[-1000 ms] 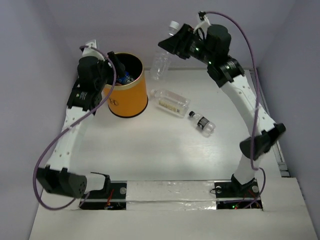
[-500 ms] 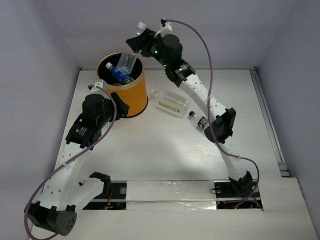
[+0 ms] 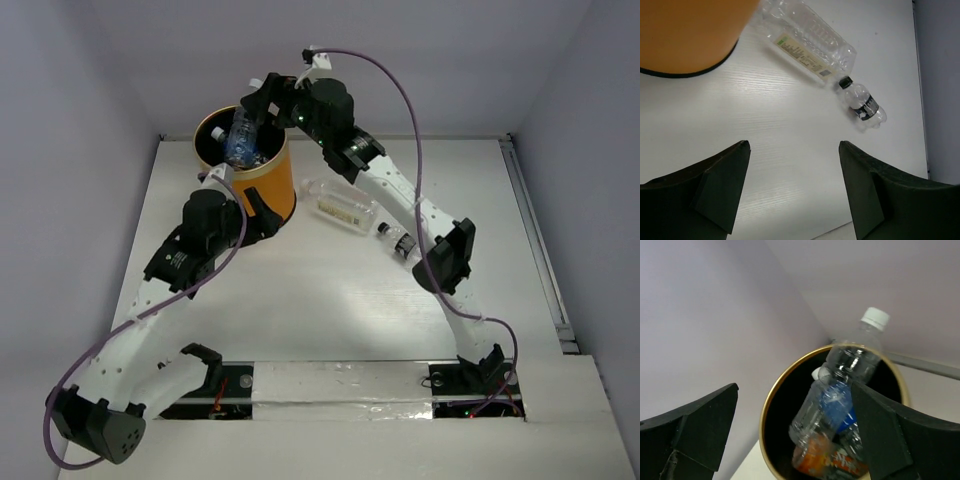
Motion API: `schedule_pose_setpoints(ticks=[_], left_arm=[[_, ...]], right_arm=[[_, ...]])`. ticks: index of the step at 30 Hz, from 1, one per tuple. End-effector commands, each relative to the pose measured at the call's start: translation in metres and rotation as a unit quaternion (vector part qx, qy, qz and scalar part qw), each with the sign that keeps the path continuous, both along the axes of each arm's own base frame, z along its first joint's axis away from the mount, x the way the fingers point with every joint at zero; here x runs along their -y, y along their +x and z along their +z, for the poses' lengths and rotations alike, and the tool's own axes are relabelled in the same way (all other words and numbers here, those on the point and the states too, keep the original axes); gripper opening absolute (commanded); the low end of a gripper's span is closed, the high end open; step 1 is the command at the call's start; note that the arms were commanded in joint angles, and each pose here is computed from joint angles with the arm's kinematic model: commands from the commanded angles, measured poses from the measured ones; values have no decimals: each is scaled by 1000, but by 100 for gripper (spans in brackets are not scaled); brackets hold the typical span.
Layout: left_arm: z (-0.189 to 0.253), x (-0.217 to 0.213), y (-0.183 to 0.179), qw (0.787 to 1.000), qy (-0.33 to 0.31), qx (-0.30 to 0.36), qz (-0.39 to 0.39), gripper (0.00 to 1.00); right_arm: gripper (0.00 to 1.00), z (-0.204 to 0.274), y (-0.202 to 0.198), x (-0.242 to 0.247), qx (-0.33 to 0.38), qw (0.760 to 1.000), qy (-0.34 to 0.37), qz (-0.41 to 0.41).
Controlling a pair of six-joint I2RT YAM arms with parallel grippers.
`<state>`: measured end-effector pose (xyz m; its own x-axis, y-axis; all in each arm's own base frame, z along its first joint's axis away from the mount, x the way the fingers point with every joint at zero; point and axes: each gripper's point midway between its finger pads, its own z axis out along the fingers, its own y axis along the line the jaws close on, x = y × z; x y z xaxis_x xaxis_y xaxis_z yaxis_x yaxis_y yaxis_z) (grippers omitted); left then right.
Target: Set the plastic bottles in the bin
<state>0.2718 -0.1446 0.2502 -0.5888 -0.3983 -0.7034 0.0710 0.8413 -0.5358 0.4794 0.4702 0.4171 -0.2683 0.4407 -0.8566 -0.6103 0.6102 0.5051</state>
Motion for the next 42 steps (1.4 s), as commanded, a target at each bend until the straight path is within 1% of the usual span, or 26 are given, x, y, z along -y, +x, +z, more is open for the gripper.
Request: schedule_pose_setpoints(ticks=[1, 2, 3, 4, 5, 6, 7, 8, 10, 11, 12, 13, 14, 15, 17, 18, 21, 23, 24, 28, 29, 30, 32, 35, 36, 42], left_arm=[[6, 32, 3, 999, -28, 10, -33, 69], [8, 39, 5, 999, -30, 13, -35, 70], [8, 52, 8, 998, -35, 9, -43, 71], [6, 53, 11, 999, -35, 3, -38, 72], [6, 60, 12, 998, -37, 3, -42, 73], [-4, 67, 17, 998, -32, -14, -42, 75], [-3, 70, 22, 998, -36, -18, -39, 75], [-5, 76, 24, 998, -42, -24, -38, 75], [-12, 87, 34, 998, -42, -37, -37, 77], [-10, 92, 40, 997, -50, -38, -34, 78], [-21, 100, 44, 997, -48, -52, -36, 80], [-17, 106, 50, 996, -56, -52, -36, 80], [-16, 111, 56, 996, -65, -50, -37, 81], [-30, 122, 60, 995, -67, -70, -36, 82], [-27, 132, 72, 994, -80, -73, -33, 84], [-42, 137, 80, 993, -74, -87, -26, 86], [-54, 146, 102, 992, -86, -97, 1, 95], [-54, 151, 114, 990, -95, -101, 20, 96], [-70, 152, 123, 990, -84, -111, 36, 99], [-97, 155, 147, 986, -57, -135, 74, 99], [-92, 155, 155, 985, -56, -134, 90, 99], [-102, 156, 160, 984, -49, -143, 99, 99], [-91, 160, 172, 983, -61, -133, 114, 99], [-93, 166, 184, 980, -61, -140, 127, 99], [-109, 166, 188, 978, -47, -155, 135, 99], [-130, 169, 194, 969, -8, -190, 159, 99]], right_arm=[[100, 97, -33, 54, 74, 997, 24, -26], [97, 101, -39, 59, 73, 997, 21, -25], [84, 105, -43, 83, 68, 997, 15, -35], [73, 75, -36, 75, 45, 998, -5, -31], [60, 100, -50, 105, 58, 997, 8, -42], [49, 95, -54, 117, 51, 998, 5, -46], [35, 50, -51, 123, 13, 999, -20, -49], [12, 66, -64, 155, 20, 998, -8, -64], [4, 37, -74, 182, -10, 997, -26, -77], [2, -14, -79, 189, -54, 994, -58, -70], [2, -9, -93, 215, -52, 993, -55, -86], [3, -29, -100, 228, -72, 991, -69, -93], [3, -76, -107, 240, -113, 984, -96, -100], [4, -75, -121, 259, -111, 983, -93, -113], [8, -106, -139, 275, -143, 976, -114, -117], [8, -134, -150, 279, -167, 971, -129, -112], [9, -151, -182, 284, -182, 970, -136, -84], [16, -153, -198, 289, -189, 970, -134, -79], [20, -158, -202, 291, -194, 968, -137, -79], [62, -183, -220, 298, -226, 958, -163, -69], [74, -185, -224, 297, -228, 958, -164, -62], [77, -184, -229, 296, -225, 960, -160, -51], [82, -190, -242, 288, -230, 961, -151, -17], [83, -200, -256, 284, -238, 960, -146, 13], [83, -201, -260, 283, -237, 961, -145, 19], [91, -210, -276, 280, -230, 960, -152, 58]])
